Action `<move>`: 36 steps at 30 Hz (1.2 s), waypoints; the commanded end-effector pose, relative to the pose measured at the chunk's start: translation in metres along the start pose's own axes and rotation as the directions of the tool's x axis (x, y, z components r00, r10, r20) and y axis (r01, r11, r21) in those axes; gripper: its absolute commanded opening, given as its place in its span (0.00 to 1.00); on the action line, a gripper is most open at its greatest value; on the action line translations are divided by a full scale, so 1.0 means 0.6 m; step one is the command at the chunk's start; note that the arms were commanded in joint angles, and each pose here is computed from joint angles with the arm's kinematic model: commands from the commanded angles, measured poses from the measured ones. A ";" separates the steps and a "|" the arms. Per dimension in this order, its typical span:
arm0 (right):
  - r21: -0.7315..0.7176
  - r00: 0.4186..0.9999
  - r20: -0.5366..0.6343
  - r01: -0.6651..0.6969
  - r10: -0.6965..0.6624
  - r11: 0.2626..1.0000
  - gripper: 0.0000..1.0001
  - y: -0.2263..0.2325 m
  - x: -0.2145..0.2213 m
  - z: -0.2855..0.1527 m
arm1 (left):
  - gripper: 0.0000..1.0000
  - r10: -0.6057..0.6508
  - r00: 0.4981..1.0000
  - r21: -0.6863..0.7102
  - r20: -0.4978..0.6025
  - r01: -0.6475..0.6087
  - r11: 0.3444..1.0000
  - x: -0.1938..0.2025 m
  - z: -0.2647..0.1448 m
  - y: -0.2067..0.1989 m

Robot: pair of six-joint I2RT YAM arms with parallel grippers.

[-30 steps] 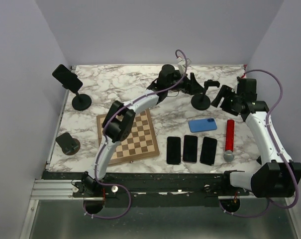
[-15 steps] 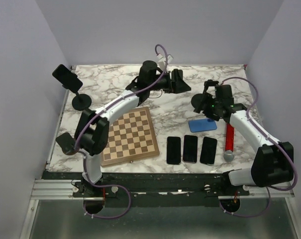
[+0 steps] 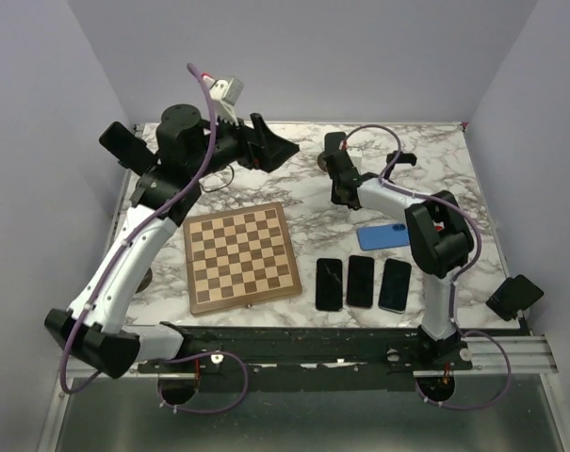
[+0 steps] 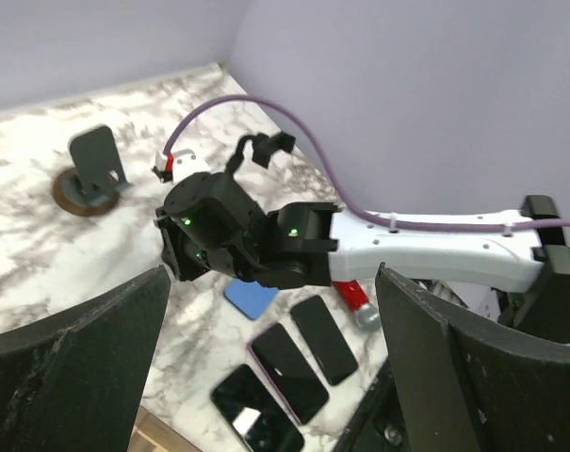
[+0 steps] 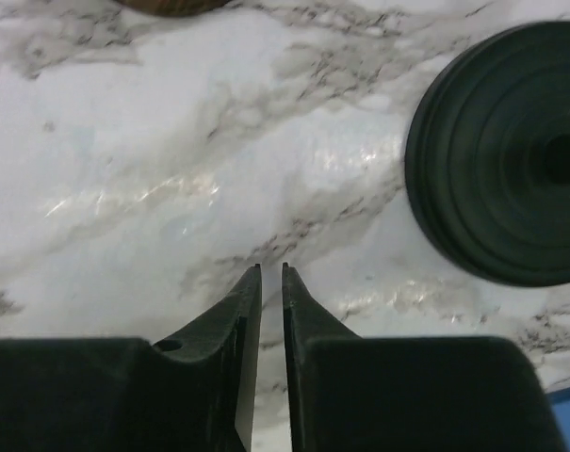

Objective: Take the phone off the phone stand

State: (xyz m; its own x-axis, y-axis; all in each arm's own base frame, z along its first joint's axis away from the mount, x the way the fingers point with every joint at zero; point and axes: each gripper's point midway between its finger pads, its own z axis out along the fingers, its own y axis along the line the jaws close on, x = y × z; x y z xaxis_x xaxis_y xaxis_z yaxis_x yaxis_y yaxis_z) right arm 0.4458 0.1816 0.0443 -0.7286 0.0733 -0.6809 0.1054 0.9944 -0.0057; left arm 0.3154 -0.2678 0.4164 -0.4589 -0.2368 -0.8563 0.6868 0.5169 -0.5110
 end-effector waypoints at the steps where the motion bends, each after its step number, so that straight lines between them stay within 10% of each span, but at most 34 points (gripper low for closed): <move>1: 0.236 0.995 0.013 0.092 -0.098 0.967 0.21 -0.060 -0.019 0.041 | 0.98 0.110 0.994 -0.129 -0.004 -0.110 0.986 0.025 -0.038 0.043; 24: 0.478 0.992 -0.110 -0.005 0.065 0.878 0.32 -0.338 0.017 0.087 | 0.98 0.156 0.986 -0.140 0.053 -0.148 0.979 0.055 -0.072 0.049; 31: 0.326 0.994 -0.035 -0.091 0.108 0.941 0.66 -0.247 -0.049 -0.025 | 0.98 0.128 0.991 -0.125 0.039 -0.123 0.985 0.063 -0.064 0.050; 36: 0.248 0.921 -0.056 -0.362 0.386 0.899 1.00 -0.206 -0.022 -0.081 | 0.99 0.099 0.995 -0.093 0.028 -0.096 0.991 0.070 -0.056 0.045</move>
State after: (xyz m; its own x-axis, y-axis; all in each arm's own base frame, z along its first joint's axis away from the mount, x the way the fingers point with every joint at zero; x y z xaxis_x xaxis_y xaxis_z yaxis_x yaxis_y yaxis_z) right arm 0.4429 0.0434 0.0829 -0.6985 0.2375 -0.6751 0.4125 0.9044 -0.1087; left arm 0.2973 -0.2289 0.3694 -0.3521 -0.1951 -0.9154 0.6543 0.6481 -0.3898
